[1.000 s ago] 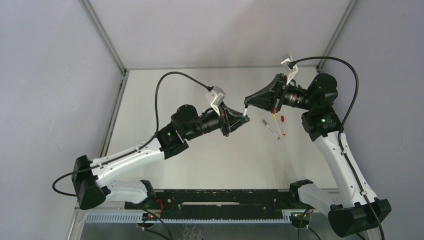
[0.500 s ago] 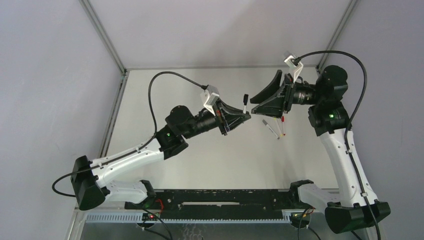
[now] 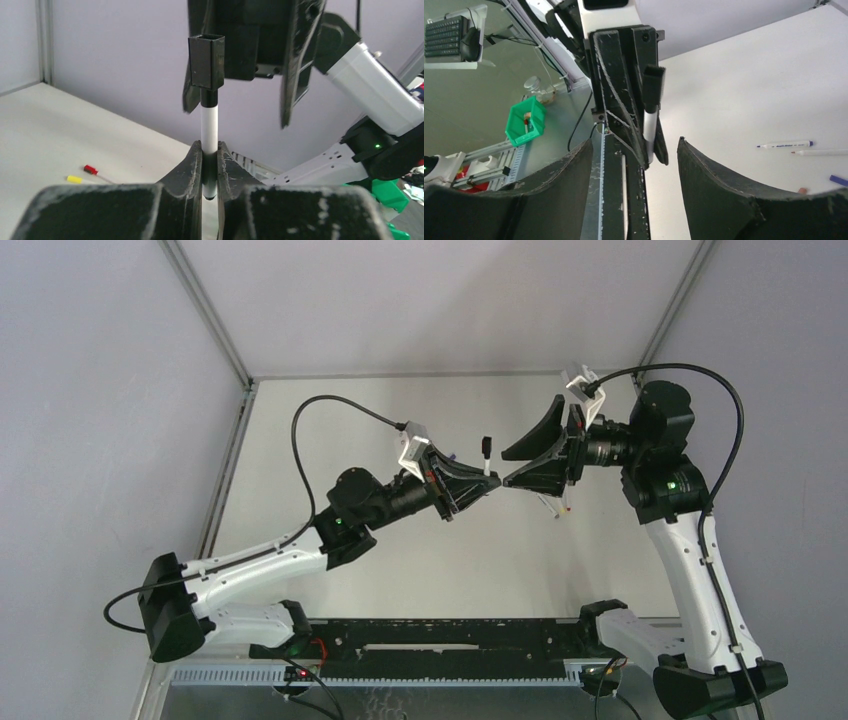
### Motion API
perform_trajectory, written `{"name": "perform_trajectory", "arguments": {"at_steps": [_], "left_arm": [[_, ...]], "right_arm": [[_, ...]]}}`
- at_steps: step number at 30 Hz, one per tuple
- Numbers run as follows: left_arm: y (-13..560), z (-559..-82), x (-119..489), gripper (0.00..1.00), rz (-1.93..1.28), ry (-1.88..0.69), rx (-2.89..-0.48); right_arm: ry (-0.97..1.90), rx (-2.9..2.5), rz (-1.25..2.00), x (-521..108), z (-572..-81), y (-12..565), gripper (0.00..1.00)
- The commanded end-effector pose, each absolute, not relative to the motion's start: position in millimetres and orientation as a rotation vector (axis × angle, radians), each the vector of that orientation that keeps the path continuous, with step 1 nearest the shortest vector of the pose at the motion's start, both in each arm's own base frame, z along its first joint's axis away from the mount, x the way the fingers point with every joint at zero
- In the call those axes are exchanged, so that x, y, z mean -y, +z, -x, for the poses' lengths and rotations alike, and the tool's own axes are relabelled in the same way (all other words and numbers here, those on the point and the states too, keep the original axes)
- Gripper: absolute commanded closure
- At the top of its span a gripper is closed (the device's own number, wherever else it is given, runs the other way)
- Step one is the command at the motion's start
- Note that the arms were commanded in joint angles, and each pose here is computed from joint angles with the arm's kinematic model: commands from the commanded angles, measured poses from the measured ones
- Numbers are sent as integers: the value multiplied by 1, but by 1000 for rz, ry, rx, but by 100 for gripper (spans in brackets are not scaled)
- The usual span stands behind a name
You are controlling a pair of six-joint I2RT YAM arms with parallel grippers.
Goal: Insert the pens into the pen caps
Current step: Press the pen cap onto the pen, then place the pen at the center of the board.
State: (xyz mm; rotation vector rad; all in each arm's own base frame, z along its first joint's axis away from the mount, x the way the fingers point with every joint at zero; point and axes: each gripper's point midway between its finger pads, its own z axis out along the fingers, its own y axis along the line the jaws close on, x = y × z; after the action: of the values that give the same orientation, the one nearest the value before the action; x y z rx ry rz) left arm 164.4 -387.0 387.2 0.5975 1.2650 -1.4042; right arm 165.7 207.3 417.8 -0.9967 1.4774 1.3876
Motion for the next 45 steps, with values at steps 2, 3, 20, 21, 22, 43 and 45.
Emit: {"name": "perform_trajectory", "arguments": {"at_steps": [2, 3, 20, 21, 22, 43, 45], "left_arm": [[420, -153, 385, 100, -537, -1463, -1152], [421, -152, 386, 100, -535, -1465, -1150], [428, -148, 394, 100, -535, -1499, -1126], [428, -148, 395, 100, -536, -1501, -1126], [428, -147, 395, 100, -537, -1503, -1125], [419, -156, 381, 43, -446, -1470, -1157], [416, -156, 375, 38, -439, -1454, -1161]], "right_arm": [[1362, -1455, 998, -214, -166, 415, 36], [1372, -1453, 996, -216, -166, 416, 38], [1471, -1469, 906, -224, -166, 428, 60], [1470, -1469, 907, -224, -166, 428, 62], [1472, -1469, 910, -224, -166, 427, 64], [1453, -1458, 932, -220, -169, 423, 100], [1447, -1466, 923, -218, -172, 422, 100]]}}
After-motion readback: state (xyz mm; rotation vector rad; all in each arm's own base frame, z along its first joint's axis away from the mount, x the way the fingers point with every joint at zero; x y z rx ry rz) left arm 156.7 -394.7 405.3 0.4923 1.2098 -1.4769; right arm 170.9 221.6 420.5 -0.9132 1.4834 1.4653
